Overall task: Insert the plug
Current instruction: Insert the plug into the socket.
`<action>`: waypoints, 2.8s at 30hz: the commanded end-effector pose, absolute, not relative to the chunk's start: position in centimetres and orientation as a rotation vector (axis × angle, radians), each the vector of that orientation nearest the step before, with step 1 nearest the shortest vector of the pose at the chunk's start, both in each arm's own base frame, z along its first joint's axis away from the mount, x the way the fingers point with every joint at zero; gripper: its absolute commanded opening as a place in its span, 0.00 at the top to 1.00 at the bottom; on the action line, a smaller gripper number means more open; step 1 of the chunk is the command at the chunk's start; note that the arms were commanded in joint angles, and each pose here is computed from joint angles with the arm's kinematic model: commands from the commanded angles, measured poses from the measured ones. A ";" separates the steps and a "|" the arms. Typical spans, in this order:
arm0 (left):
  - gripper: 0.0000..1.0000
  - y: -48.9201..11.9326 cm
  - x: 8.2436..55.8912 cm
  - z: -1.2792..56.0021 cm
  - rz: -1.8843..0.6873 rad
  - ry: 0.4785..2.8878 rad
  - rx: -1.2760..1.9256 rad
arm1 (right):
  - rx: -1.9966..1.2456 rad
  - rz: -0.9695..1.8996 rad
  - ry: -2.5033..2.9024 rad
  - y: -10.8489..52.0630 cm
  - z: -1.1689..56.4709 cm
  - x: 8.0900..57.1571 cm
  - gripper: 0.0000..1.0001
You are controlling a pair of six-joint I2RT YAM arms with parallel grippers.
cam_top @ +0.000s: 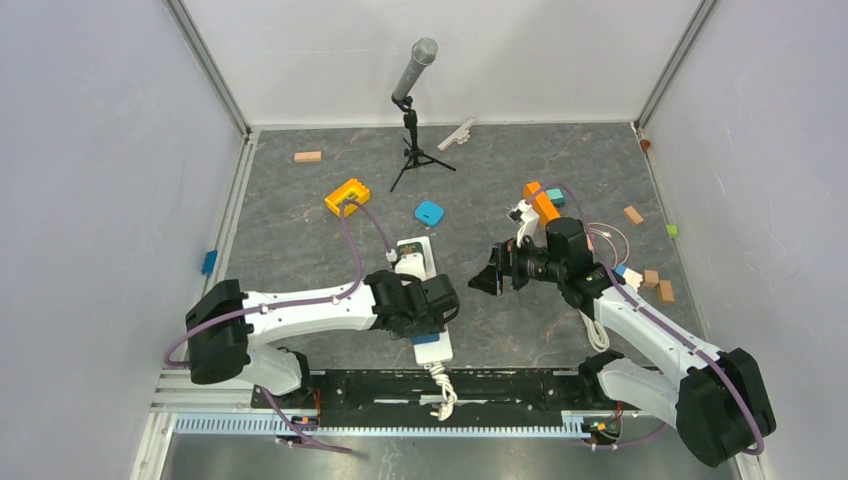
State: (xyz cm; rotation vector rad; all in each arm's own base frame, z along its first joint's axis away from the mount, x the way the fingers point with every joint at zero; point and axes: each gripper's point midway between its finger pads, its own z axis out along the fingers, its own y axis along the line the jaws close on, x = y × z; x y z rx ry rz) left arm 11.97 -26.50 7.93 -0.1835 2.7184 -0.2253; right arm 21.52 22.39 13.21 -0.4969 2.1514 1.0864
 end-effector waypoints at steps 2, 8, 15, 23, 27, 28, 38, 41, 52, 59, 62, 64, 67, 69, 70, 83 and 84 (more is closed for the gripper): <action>0.98 -27.1 12.9 8.3 -0.233 2.698 -0.225 | -0.511 1.103 2.108 22.6 13.8 21.7 0.02; 0.98 -26.2 12.9 7.7 -0.215 2.706 -0.292 | -0.516 1.107 2.086 22.7 14.0 21.8 0.02; 0.98 -25.2 12.9 7.9 -0.178 2.693 -0.327 | -0.516 1.107 2.087 22.7 13.9 21.8 0.02; 0.98 -25.4 13.0 9.4 -0.145 2.645 -0.292 | -0.519 1.108 2.090 22.6 13.8 21.7 0.02; 0.98 -25.9 13.0 9.3 -0.125 2.647 -0.257 | -0.519 1.116 2.088 22.7 13.8 21.8 0.02; 0.98 -26.1 13.0 9.3 -0.123 2.651 -0.249 | -0.519 1.118 2.090 22.7 13.8 21.7 0.02; 0.98 -27.3 13.3 9.6 -0.193 2.642 -0.200 | -0.522 1.116 2.093 22.7 13.7 21.6 0.02; 0.98 -27.5 13.3 9.6 -0.215 2.638 -0.196 | -0.525 1.115 2.088 22.7 13.8 21.7 0.02; 0.98 -27.5 13.2 9.2 -0.165 2.662 -0.187 | -0.523 1.115 2.092 22.7 13.8 21.8 0.02; 0.98 -27.6 13.1 9.0 -0.160 2.673 -0.183 | -0.524 1.116 2.093 22.7 13.8 21.8 0.02; 0.98 -27.5 13.0 8.8 -0.147 2.682 -0.183 | -0.523 1.114 2.093 22.6 13.8 21.9 0.02; 0.98 -27.4 13.0 8.7 -0.142 2.687 -0.187 | -0.524 1.113 2.094 22.6 13.8 21.8 0.02; 0.98 -27.1 12.9 8.7 -0.126 2.690 -0.195 | -0.525 1.113 2.097 22.6 13.7 21.8 0.02; 0.98 -26.9 12.8 8.7 -0.118 2.690 -0.202 | -0.525 1.113 2.097 22.6 13.7 21.8 0.02; 0.98 -26.8 12.8 8.6 -0.117 2.690 -0.205 | -0.525 1.113 2.098 22.6 13.6 21.8 0.02; 0.98 -26.4 12.5 8.9 -0.136 2.682 -0.230 | -0.524 1.117 2.100 22.6 13.6 21.7 0.02; 0.98 -26.3 12.5 8.8 -0.133 2.683 -0.234 | -0.525 1.117 2.099 22.6 13.6 21.7 0.02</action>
